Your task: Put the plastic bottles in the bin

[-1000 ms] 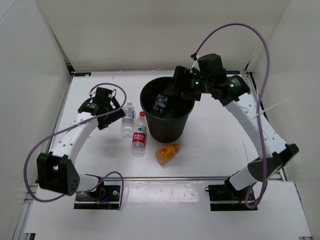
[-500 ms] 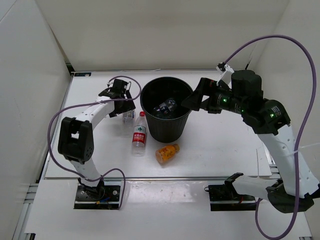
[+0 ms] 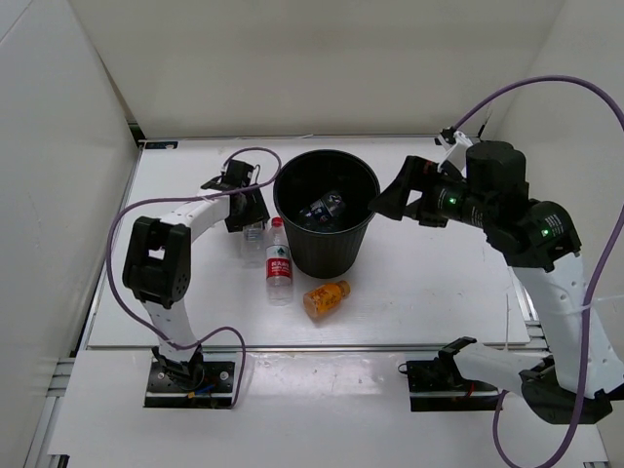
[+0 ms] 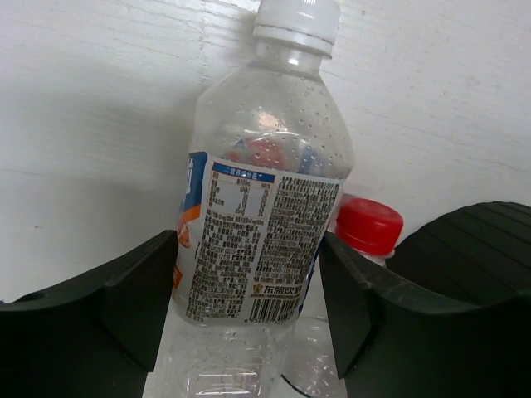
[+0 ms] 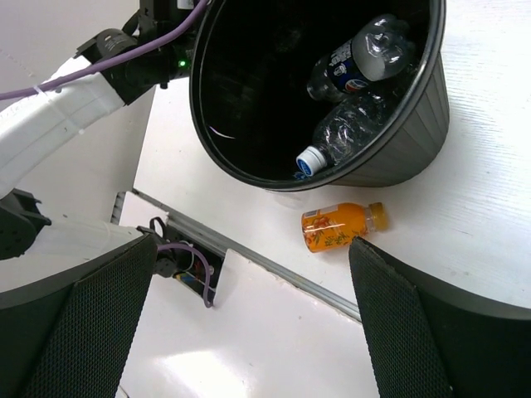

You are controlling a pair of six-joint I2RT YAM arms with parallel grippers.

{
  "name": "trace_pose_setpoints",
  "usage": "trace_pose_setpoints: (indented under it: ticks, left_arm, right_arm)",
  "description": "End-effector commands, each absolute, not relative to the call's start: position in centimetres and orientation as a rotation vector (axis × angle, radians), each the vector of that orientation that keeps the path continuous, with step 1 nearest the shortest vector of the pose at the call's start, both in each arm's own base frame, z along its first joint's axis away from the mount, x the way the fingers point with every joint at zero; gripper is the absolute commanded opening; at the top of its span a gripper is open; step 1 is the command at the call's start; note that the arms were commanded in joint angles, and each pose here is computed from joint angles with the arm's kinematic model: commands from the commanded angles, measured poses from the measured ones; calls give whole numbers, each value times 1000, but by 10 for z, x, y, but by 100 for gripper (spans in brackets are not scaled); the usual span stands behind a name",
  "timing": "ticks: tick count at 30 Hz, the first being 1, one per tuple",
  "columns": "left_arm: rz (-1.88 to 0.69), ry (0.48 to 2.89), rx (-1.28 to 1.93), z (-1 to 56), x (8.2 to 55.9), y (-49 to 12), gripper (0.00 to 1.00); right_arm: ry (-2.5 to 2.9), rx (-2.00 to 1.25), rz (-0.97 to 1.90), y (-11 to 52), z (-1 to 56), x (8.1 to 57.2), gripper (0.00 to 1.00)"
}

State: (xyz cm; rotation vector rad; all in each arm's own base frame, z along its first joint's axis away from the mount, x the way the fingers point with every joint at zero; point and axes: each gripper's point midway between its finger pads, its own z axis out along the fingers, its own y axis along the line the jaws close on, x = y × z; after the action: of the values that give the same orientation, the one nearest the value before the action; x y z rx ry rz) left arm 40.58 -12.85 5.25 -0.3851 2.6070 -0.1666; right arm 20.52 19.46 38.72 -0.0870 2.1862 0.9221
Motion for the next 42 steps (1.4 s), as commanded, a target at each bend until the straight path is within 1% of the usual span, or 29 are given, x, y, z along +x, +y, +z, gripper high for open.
trace_pose_setpoints:
  ticks: [1,3,4,5,7,8,10,11,13,14,17,18,19,21,23,25,30,34,35,36,40,42]
  left_arm:
    - [-194,2663,-420,41,383,-126,73]
    - [-112,2618,-486,56,373,-106,71]
    - [-83,2577,-494,70,374,-100,64]
    - [-34,2480,-524,99,377,-87,64]
    - [17,2404,-544,133,376,-74,64]
    - [28,2300,-579,171,382,-66,64]
    - [12,2218,-618,206,382,-60,64]
    - [-45,2130,-621,243,383,-61,64]
    - [-119,2033,-654,281,382,-61,64]
    - [-197,1968,-639,315,379,-66,64]
    - [-375,1905,-550,359,371,-100,64]
    - [-494,1897,-480,374,361,-119,65]
    - [-584,1835,-430,393,361,-133,65]
    - [-715,1796,-347,409,343,-163,66]
    - [-798,1762,-274,420,335,-191,66]
    - [-838,1774,-199,422,331,-212,66]
    - [-907,1793,-16,425,329,-265,71]
    - [-958,1772,98,438,325,-302,77]
    - [-941,1769,84,438,326,-302,85]
    - [-937,1769,58,438,326,-302,100]
    - [-877,1649,-93,478,315,-258,100]
    - [-841,1646,-137,472,309,-237,100]
  right_arm:
    - [2168,-92,906,187,389,202,100]
    - [2177,-85,906,185,388,202,100]
    - [2177,-85,906,185,388,202,100]
    - [2177,-85,906,185,388,202,100]
    - [2179,-72,917,183,387,200,100]
    - [2179,-72,917,183,387,200,100]
    - [2198,-65,926,184,381,198,100]
    - [2202,-62,942,186,382,196,100]
    - [2227,-58,935,185,372,195,100]
    - [2220,-48,943,185,372,194,100]
    - [2252,-22,931,182,359,191,100]
    - [2241,-14,940,182,359,190,100]
    - [2242,-14,939,183,357,192,100]
    - [2257,-1,940,182,351,190,100]
    - [2255,-1,941,181,350,188,100]
    - [2249,14,937,180,349,188,100]
    - [2242,19,929,176,347,184,100]
    - [2228,13,919,171,347,178,100]
    - [2226,3,914,170,347,178,100]
    - [2226,3,914,170,347,178,100]
    - [2233,7,882,163,344,172,100]
    - [2232,15,867,159,340,170,100]
